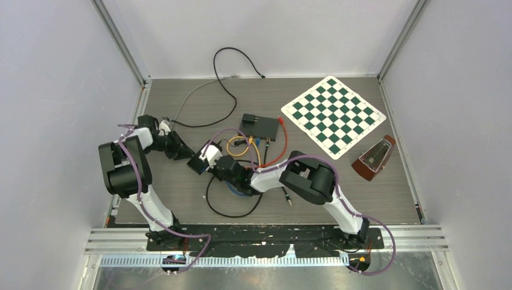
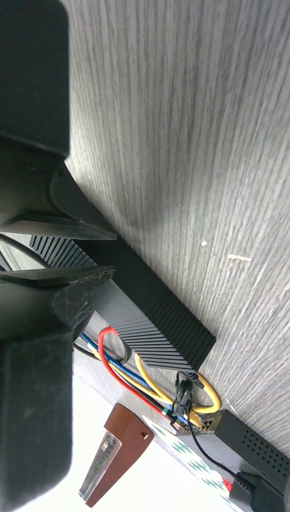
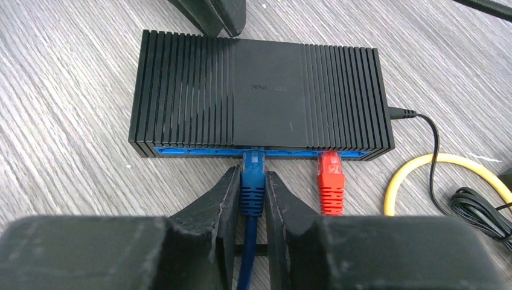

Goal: Insert the plug into the switch port
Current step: Insert the connector into the switch port.

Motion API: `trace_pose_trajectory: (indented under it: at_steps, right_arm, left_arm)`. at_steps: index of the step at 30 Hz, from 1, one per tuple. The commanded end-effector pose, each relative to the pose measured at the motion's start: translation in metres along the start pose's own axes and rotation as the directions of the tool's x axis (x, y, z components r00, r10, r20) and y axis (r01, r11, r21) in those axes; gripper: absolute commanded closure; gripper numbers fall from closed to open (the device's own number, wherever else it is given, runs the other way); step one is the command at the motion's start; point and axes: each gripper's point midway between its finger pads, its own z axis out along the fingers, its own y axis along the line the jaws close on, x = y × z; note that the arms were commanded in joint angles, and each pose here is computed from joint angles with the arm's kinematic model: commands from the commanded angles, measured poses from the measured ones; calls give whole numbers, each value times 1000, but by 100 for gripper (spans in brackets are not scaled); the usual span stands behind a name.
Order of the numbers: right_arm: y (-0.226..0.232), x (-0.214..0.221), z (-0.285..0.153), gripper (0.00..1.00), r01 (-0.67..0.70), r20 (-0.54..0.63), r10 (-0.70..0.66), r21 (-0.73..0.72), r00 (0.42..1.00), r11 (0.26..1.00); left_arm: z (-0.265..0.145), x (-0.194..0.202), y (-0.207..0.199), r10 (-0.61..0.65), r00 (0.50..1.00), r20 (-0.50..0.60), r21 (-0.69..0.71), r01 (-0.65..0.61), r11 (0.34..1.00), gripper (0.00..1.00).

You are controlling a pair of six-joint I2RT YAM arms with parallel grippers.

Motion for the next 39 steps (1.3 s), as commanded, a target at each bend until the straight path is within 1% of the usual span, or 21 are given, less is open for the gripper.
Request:
trace_pose_trajectory:
  at_steps: [1, 6, 8, 13, 18, 22, 23, 29, 35, 38, 39]
  right_arm:
    - [-13, 10, -14, 73, 37, -90, -35, 26, 995, 999]
    - [-10, 15, -18, 64, 39, -136, -38, 5, 990, 999]
    - [-10, 15, -21, 62, 32, -142, -32, 0, 989, 999]
    - [-10, 13, -30, 62, 35, -150, -37, -15, 988, 999]
    - [-6, 19, -26, 68, 48, -161, -55, -45, 985, 998]
    - [-4, 15, -17, 79, 57, -138, -67, -71, 988, 996]
    - [-2, 13, -15, 83, 57, -127, -67, -85, 990, 995]
    - [-7, 1, -6, 94, 43, -77, -52, -113, 996, 993]
    - [-7, -12, 2, 95, 42, -33, -47, -127, 998, 991]
    - [-7, -14, 7, 95, 40, -16, -42, -128, 999, 991]
    - [-4, -19, 8, 95, 43, 8, -42, -139, 999, 989]
  left_arm:
    - [-5, -14, -5, -14, 1000, 12, -2, 15, 1000, 75]
    - [-13, -23, -6, 17, 999, 32, -35, -16, 999, 73]
    - [-14, -26, -6, 23, 999, 36, -41, -21, 999, 72]
    - [-12, -29, -7, 27, 999, 38, -36, -26, 999, 72]
    - [-6, -27, -11, 22, 1000, 15, 3, -22, 1000, 72]
    - [2, -21, -11, 24, 1000, -12, 0, -24, 1000, 73]
    - [5, -17, -13, 25, 999, -23, 3, -25, 1000, 73]
    - [12, -1, -17, 36, 995, -92, 20, -34, 999, 77]
    - [9, 14, -23, 47, 992, -121, 59, -40, 997, 80]
    - [7, 24, -33, 58, 988, -146, 125, -40, 991, 83]
    - [8, 28, -34, 65, 984, -164, 130, -44, 991, 84]
